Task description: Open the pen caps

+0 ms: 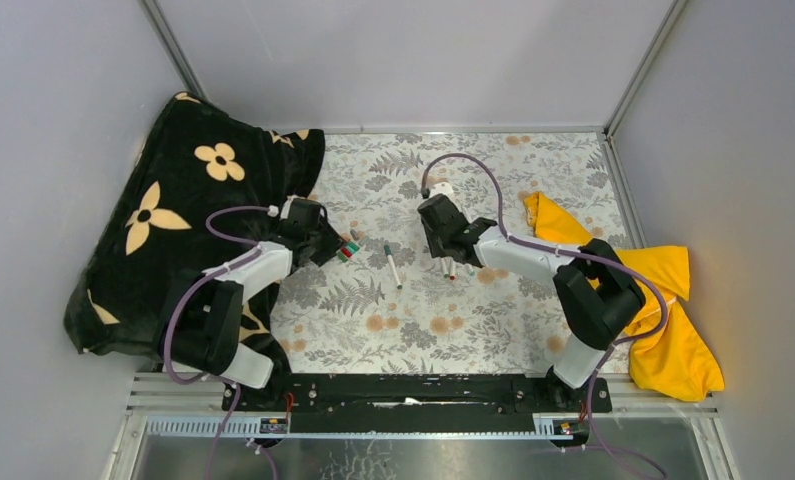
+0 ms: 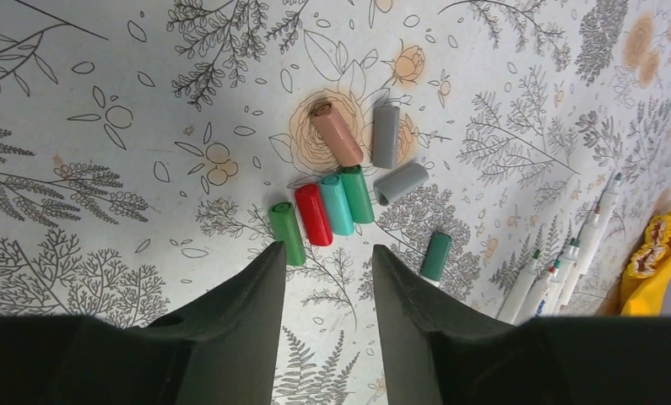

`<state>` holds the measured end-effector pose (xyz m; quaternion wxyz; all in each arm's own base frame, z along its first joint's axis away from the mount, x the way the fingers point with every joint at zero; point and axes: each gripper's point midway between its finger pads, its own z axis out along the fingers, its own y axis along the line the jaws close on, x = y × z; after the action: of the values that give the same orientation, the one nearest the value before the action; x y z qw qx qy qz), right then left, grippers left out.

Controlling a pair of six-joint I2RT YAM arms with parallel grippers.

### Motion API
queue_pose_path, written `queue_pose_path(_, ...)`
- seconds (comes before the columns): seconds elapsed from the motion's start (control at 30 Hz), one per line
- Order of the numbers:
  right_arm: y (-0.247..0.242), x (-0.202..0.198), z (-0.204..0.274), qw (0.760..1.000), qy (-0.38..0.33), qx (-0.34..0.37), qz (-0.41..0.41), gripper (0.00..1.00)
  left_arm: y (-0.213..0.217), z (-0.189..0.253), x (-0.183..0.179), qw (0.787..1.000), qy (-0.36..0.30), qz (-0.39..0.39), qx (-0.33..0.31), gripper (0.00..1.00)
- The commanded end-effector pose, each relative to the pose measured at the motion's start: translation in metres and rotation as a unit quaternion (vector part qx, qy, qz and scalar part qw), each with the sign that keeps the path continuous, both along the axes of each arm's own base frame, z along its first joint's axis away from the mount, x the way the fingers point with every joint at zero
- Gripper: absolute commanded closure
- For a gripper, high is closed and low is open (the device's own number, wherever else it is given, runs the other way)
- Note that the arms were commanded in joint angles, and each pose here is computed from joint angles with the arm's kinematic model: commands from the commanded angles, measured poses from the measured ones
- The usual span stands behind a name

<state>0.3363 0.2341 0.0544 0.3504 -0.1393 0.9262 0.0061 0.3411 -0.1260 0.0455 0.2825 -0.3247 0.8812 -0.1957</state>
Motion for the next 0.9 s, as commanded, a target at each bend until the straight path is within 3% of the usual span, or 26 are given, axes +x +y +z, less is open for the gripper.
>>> queue_pose_path(0.0, 0.027, 0.006, 0.049, 0.998, -0.054, 0.02, 0.038, 0.58, 0.003, 0.02, 0.006, 1.0, -0.025, 0.013, 0.005, 0.51)
queue_pose_path(0.37, 0.099, -0.021, 0.032, 0.991, 0.008, 0.056, 0.122, 0.57, 0.0, 0.054, 0.007, 0.998, -0.061, 0.007, -0.008, 0.44)
queue_pose_path(0.87, 0.127, -0.047, -0.015, 0.986, 0.068, 0.039, 0.145, 0.57, -0.003, 0.076, 0.006, 0.996, -0.085, 0.002, -0.023, 0.41)
